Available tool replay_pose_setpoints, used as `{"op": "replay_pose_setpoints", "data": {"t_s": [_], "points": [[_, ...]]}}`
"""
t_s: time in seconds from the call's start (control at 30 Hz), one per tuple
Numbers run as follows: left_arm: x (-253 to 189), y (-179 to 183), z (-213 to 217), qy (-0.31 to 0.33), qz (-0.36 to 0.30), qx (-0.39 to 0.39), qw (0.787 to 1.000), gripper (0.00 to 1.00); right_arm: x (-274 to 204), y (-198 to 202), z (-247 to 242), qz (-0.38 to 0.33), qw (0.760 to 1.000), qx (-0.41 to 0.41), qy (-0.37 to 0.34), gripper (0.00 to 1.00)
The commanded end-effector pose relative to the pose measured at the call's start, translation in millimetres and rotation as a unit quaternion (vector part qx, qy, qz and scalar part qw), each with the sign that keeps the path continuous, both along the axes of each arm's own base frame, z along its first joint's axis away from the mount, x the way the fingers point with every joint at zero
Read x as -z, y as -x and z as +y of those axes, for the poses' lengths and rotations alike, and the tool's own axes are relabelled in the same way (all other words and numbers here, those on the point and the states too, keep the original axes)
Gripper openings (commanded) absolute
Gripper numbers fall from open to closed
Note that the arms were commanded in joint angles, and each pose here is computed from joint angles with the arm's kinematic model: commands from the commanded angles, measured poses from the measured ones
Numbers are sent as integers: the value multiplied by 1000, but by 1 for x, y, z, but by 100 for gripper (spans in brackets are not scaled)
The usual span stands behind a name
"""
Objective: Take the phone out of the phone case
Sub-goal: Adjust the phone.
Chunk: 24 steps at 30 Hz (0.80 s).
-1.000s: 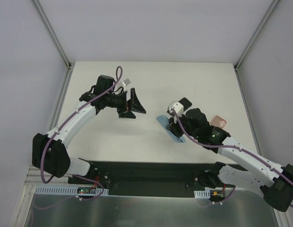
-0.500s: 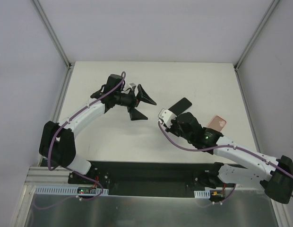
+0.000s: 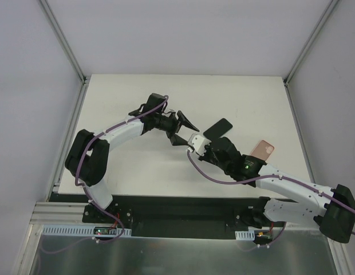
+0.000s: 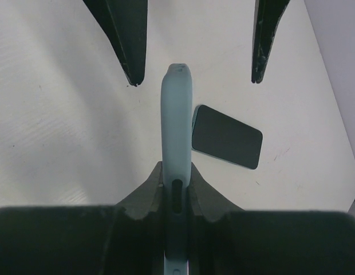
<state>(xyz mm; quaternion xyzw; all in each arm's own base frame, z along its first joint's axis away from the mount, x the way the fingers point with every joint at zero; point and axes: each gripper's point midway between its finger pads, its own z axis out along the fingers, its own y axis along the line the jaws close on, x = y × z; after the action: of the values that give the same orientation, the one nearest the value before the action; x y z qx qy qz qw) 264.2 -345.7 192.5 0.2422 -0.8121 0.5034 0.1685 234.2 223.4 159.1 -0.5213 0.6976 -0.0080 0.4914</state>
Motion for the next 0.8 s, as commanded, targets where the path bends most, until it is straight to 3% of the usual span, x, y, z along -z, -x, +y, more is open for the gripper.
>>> {"op": "replay_pose_setpoints", "data": {"t_s": [0.0, 0.1, 0.23, 0.3, 0.4, 0.43, 0.57, 0.7, 0.77], "points": [[-13, 0, -11, 14, -1, 0, 1000, 59, -47, -16, 14, -62, 997, 6, -49, 1], [-9, 1, -13, 11, 4, 3, 1000, 50, -48, -17, 15, -64, 997, 7, -47, 1], [-7, 2, -19, 9, 6, 6, 1000, 49, -48, -19, 16, -64, 997, 7, -47, 1], [-2, 3, -20, 5, 11, 7, 1000, 44, -49, -20, 16, -67, 997, 11, -46, 1], [3, 5, -20, 1, 18, 6, 1000, 14, -50, -21, 16, -68, 996, 17, -48, 1], [4, 4, -20, 1, 18, 6, 1000, 0, -49, -22, 15, -66, 996, 20, -49, 1], [4, 2, -18, 1, 15, -1, 1000, 0, -54, -26, 10, -62, 994, 58, -69, 2], [5, -3, -8, -1, 6, -13, 1000, 0, -59, -28, 1, -52, 989, 102, -97, 74], [6, -7, -1, -1, 4, -20, 1000, 0, -62, -28, -5, -45, 985, 120, -115, 81]]}}
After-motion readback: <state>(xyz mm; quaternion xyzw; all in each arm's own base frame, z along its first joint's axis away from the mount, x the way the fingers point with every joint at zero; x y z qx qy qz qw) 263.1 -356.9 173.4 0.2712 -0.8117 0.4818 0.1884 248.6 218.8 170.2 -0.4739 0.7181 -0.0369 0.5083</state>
